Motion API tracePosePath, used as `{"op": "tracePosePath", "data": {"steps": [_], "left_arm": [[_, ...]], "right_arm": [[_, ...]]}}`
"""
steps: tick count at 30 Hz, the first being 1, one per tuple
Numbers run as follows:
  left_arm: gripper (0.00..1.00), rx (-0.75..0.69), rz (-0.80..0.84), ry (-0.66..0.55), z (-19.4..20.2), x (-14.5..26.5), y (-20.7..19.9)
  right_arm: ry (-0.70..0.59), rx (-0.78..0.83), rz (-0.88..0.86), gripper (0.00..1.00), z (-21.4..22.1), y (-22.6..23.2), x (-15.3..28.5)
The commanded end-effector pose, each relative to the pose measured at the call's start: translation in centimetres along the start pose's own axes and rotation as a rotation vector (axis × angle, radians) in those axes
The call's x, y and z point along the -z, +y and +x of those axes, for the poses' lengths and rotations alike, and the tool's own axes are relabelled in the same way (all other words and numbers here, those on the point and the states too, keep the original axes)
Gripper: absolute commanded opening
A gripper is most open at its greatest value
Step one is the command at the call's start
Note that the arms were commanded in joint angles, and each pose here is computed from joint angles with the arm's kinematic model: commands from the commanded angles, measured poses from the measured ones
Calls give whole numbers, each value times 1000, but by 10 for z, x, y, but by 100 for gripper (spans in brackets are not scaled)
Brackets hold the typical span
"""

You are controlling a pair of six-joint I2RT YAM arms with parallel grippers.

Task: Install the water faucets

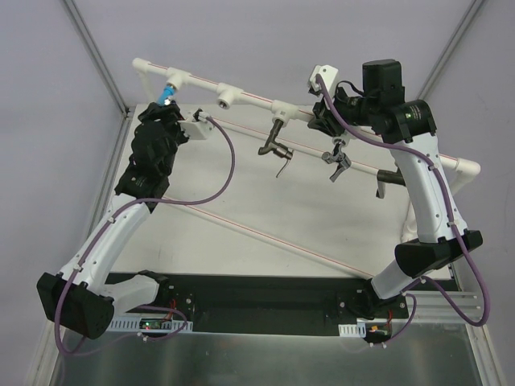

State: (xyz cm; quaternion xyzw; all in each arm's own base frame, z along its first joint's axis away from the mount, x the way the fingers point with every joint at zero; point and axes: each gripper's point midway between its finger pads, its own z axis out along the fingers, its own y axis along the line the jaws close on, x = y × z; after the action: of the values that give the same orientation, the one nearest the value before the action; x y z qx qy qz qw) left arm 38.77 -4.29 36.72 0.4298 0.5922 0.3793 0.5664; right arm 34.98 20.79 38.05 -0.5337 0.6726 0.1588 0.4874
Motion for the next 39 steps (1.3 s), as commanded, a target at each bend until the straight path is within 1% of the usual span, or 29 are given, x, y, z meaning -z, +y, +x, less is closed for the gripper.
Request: {"op": "tracePosePath", "data": {"steps": [1, 2, 3, 4, 5, 6, 7, 9, 10, 12, 13, 15, 16, 18, 19, 21, 22, 24, 25, 27, 28, 30, 31, 34, 35, 37, 39], "left_arm": [[62, 61, 172, -193, -51, 2, -33], [67, 89, 156, -198, -53, 5, -25], [76, 127, 121, -214, -57, 6, -15], [79, 207, 76, -235, -62, 12, 0], [82, 252, 53, -247, -64, 15, 8], [88, 298, 30, -260, -66, 18, 17], [90, 400, 13, -280, -70, 25, 26], [93, 515, -19, -305, -74, 33, 45], [95, 641, -23, -327, -77, 40, 52], [96, 788, -55, -349, -77, 48, 71], [97, 948, -62, -372, -78, 56, 79], [98, 1115, -108, -391, -71, 62, 94], [98, 1283, -121, -411, -70, 69, 101], [99, 1474, -236, -357, -43, 71, 109], [99, 1643, -266, -362, -38, 77, 113], [99, 1824, -356, -272, -8, 78, 103], [99, 1959, -370, -293, -6, 84, 104], [98, 2072, -385, -259, 4, 82, 90], [98, 2175, -383, -246, 6, 82, 84], [97, 2280, -364, -209, 10, 78, 72], [97, 2386, -312, -207, 7, 73, 67], [96, 2476, -245, -173, 4, 64, 54], [95, 2558, -171, -149, -3, 57, 47], [96, 2675, -102, -81, -5, 43, 33], [96, 2687, -63, -71, -10, 40, 31], [96, 2712, -41, -41, -11, 31, 25], [95, 2717, -2, -40, -15, 27, 23]], "right_arm": [[-68, -31, -138, 1, -19, 36, -1], [-68, -30, -140, 1, -19, 37, -1], [-70, -30, -140, 1, -19, 37, -1], [-68, -32, -141, 1, -18, 37, -2], [-70, -32, -142, 1, -19, 37, -1], [-71, -31, -142, 1, -19, 37, -1], [-71, -32, -140, 1, -19, 37, 0], [-69, -33, -143, 1, -18, 38, -1], [-71, -31, -142, 1, -19, 38, 0], [-68, -35, -144, 1, -18, 39, 0], [-70, -34, -142, 1, -18, 38, 0], [-71, -36, -144, 1, -18, 39, 0], [-73, -35, -146, 1, -19, 40, 0], [-77, -37, -152, 1, -19, 41, 0], [-82, -35, -155, 1, -20, 41, 1], [-88, -39, -158, 1, -21, 41, 0], [-90, -38, -162, 1, -22, 42, 1], [-91, -37, -161, 2, -22, 42, 1], [-90, -40, -162, 1, -22, 43, 1], [-92, -40, -162, 1, -22, 43, 1], [-90, -40, -162, 1, -22, 43, 0], [-92, -41, -166, 1, -22, 43, 0], [-92, -41, -166, 1, -22, 43, 0], [-89, -41, -164, 2, -22, 43, 0], [-86, -43, -164, 1, -21, 44, 0], [-83, -40, -159, 1, -20, 43, 0], [-78, -41, -155, 1, -19, 42, 0]]}}
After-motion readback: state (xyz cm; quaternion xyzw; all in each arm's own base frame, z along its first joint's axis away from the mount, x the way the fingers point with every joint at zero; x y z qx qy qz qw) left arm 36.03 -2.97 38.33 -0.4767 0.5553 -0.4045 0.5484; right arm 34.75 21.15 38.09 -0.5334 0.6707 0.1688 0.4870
